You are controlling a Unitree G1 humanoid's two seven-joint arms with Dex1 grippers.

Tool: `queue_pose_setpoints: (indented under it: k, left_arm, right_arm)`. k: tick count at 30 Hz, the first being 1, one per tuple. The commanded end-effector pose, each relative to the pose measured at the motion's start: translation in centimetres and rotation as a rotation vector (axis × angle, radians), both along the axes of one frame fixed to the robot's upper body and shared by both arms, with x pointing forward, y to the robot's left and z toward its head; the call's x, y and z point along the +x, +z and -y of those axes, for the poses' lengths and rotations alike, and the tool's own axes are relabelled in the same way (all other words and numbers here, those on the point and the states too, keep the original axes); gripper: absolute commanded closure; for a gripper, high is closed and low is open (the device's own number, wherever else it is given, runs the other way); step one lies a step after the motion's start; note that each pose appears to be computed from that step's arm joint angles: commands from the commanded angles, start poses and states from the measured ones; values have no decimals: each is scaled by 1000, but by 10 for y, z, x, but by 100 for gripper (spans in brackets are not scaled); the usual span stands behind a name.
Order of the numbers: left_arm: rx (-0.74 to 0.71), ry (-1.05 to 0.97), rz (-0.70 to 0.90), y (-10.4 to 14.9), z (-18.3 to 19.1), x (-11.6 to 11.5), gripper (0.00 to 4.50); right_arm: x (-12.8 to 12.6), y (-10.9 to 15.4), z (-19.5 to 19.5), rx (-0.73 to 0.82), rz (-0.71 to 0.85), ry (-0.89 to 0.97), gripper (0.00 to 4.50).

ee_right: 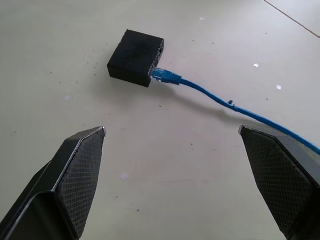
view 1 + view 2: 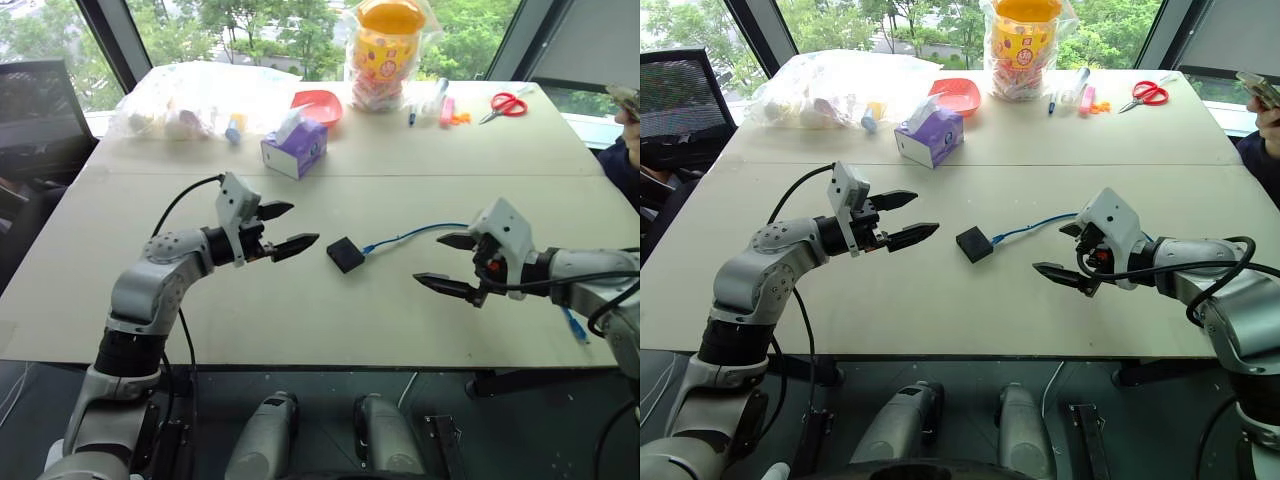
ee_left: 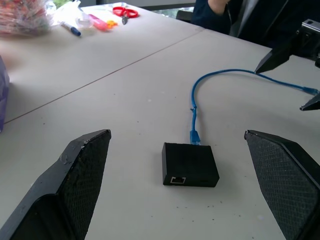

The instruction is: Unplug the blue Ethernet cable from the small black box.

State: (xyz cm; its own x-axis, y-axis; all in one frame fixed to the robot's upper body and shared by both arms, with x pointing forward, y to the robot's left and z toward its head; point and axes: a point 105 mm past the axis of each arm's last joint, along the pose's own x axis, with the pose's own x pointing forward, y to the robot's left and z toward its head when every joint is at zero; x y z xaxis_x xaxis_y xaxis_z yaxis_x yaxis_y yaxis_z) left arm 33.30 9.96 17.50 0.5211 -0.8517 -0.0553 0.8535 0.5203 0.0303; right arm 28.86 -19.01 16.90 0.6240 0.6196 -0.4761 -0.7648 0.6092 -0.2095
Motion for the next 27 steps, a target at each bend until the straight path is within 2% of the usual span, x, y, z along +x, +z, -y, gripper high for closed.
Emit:
queue_pose_setpoints:
  k: [1, 7, 14, 20, 27]
  left_arm:
    - [-5, -3, 55, 14, -1, -2, 2]
    - [14, -50, 22, 10, 0, -11, 2]
    - [33, -59, 3, 9, -5, -15, 2]
    - [39, -33, 14, 11, -10, -16, 2]
    - [35, -5, 29, 14, -12, -20, 2]
  right_arm:
    - [4, 10, 0, -30, 46, 33, 0]
    - [13, 13, -6, -60, 45, 111, 0]
    - [55, 10, -28, -149, 30, 279, 0]
    - [82, -7, -56, -232, -20, 414, 0]
    - [105, -22, -75, -308, -58, 490, 0]
